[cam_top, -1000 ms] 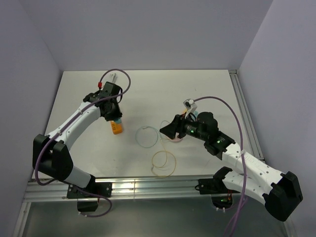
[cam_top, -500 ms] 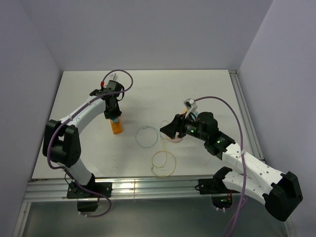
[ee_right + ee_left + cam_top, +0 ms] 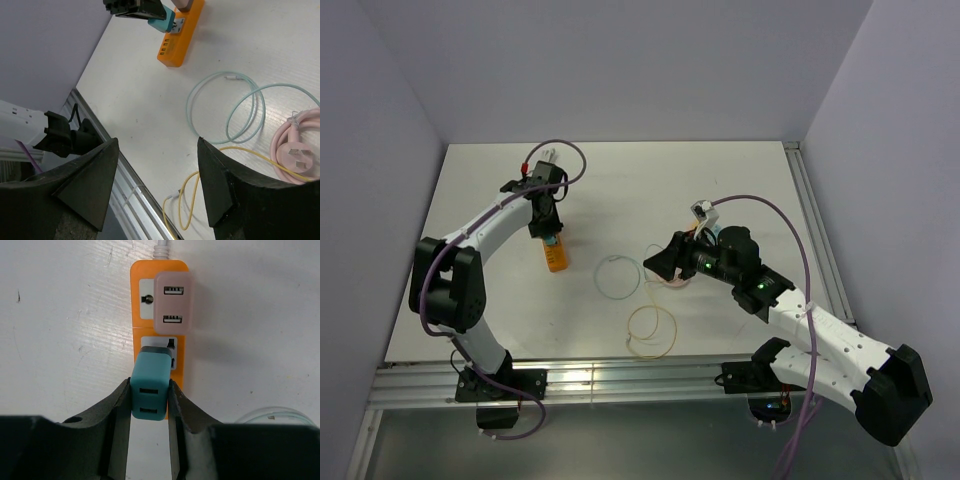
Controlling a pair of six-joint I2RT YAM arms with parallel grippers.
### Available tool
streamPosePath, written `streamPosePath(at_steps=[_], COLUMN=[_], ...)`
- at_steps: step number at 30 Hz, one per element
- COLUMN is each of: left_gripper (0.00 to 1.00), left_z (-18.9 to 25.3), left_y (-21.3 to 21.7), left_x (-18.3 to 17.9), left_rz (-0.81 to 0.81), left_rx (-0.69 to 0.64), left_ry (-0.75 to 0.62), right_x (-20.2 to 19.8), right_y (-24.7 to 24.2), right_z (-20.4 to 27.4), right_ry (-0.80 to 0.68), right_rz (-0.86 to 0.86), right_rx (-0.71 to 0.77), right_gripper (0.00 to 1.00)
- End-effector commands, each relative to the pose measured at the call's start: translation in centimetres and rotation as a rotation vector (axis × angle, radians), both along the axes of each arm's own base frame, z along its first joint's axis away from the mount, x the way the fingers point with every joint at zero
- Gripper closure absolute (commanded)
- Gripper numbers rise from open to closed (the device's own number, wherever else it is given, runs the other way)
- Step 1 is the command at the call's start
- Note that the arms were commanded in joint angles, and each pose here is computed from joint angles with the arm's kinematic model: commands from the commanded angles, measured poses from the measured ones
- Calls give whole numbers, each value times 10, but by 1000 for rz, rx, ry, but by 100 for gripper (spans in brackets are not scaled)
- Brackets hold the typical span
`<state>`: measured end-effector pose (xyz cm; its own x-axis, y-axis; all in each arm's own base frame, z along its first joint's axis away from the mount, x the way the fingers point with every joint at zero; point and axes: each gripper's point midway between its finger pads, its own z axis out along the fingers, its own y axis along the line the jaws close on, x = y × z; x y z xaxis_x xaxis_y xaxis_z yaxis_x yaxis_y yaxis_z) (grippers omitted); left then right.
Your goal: Insert the plug
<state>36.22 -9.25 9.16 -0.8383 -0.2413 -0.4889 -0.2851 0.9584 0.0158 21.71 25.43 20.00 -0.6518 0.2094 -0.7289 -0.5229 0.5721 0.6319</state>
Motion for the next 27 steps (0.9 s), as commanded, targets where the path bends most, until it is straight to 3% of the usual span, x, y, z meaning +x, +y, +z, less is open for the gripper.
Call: streamPosePath(at_steps=[1, 10, 27], left_gripper=[100, 100, 100], left_z=[7, 6, -18], left_y=[-4, -15, -1], left_x=[12, 13, 5], left_rz=[-18, -45, -13], left_rx=[-19, -81, -2], left_ry=[-40, -43, 68], right_x=[8, 8, 9], right_y=[2, 1, 2], right_z=[17, 16, 13], right_ry=[-60, -59, -52], right_rz=[-13, -14, -17], right_rx=[22, 19, 15], right_gripper=[29, 29, 29])
